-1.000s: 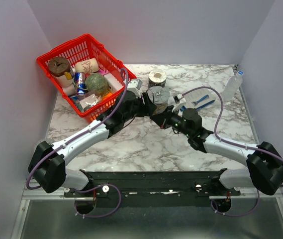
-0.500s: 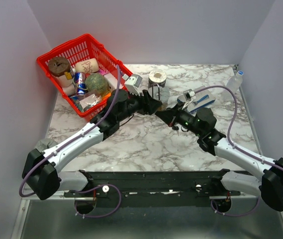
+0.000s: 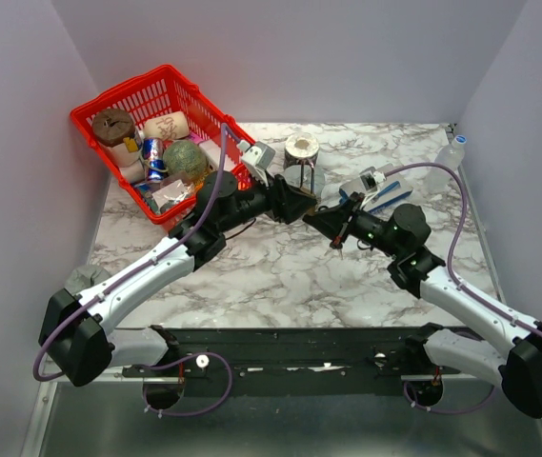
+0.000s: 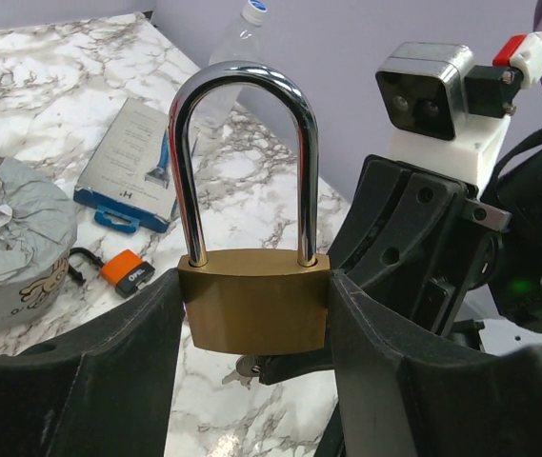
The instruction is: Unlock with the key
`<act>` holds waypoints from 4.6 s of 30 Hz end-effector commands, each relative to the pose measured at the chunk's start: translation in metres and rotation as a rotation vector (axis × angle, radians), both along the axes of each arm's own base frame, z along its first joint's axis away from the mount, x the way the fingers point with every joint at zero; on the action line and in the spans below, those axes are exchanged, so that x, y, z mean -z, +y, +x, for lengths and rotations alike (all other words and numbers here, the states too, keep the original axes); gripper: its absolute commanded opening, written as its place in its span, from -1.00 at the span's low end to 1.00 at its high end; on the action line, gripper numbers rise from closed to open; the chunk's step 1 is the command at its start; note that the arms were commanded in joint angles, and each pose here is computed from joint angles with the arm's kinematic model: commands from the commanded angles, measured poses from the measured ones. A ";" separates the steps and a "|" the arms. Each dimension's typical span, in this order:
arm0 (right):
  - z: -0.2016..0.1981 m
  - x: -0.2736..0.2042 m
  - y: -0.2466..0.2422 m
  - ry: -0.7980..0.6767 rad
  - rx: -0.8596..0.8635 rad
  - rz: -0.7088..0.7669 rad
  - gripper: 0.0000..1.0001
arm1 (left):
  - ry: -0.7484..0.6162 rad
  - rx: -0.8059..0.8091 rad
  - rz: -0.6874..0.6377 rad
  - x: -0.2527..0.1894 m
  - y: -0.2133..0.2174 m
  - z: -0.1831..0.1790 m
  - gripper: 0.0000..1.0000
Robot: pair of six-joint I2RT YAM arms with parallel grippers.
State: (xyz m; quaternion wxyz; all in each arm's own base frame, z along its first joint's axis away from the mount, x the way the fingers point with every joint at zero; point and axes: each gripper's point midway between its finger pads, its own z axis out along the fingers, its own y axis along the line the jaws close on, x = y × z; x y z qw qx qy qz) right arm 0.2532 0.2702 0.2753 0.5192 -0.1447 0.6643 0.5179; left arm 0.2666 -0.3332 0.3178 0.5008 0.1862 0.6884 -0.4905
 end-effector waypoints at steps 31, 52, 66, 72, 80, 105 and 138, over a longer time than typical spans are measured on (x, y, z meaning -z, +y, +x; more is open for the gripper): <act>-0.005 -0.081 -0.016 -0.222 -0.132 0.150 -0.99 | -0.022 0.450 -0.068 -0.009 -0.017 -0.090 -1.00; 0.027 -0.055 -0.021 -0.182 0.276 0.003 -0.87 | 0.127 0.027 0.052 0.034 0.001 -0.026 -1.00; 0.039 -0.040 0.004 -0.181 0.321 -0.089 -0.60 | 0.145 -0.034 0.085 0.042 0.008 -0.020 -1.00; 0.030 -0.037 0.012 -0.251 0.259 -0.128 -0.63 | 0.147 -0.020 0.087 0.042 0.006 -0.021 -1.00; 0.016 -0.026 0.023 -0.302 0.190 -0.195 -0.99 | 0.155 -0.003 0.087 0.042 0.005 -0.022 -1.00; -0.028 0.132 0.029 0.355 0.088 -0.147 -0.99 | 0.517 -0.194 0.367 0.198 0.028 -0.052 -1.00; -0.041 0.213 0.037 0.673 0.098 -0.070 -0.99 | 0.679 -0.301 0.671 0.312 0.051 -0.060 -0.38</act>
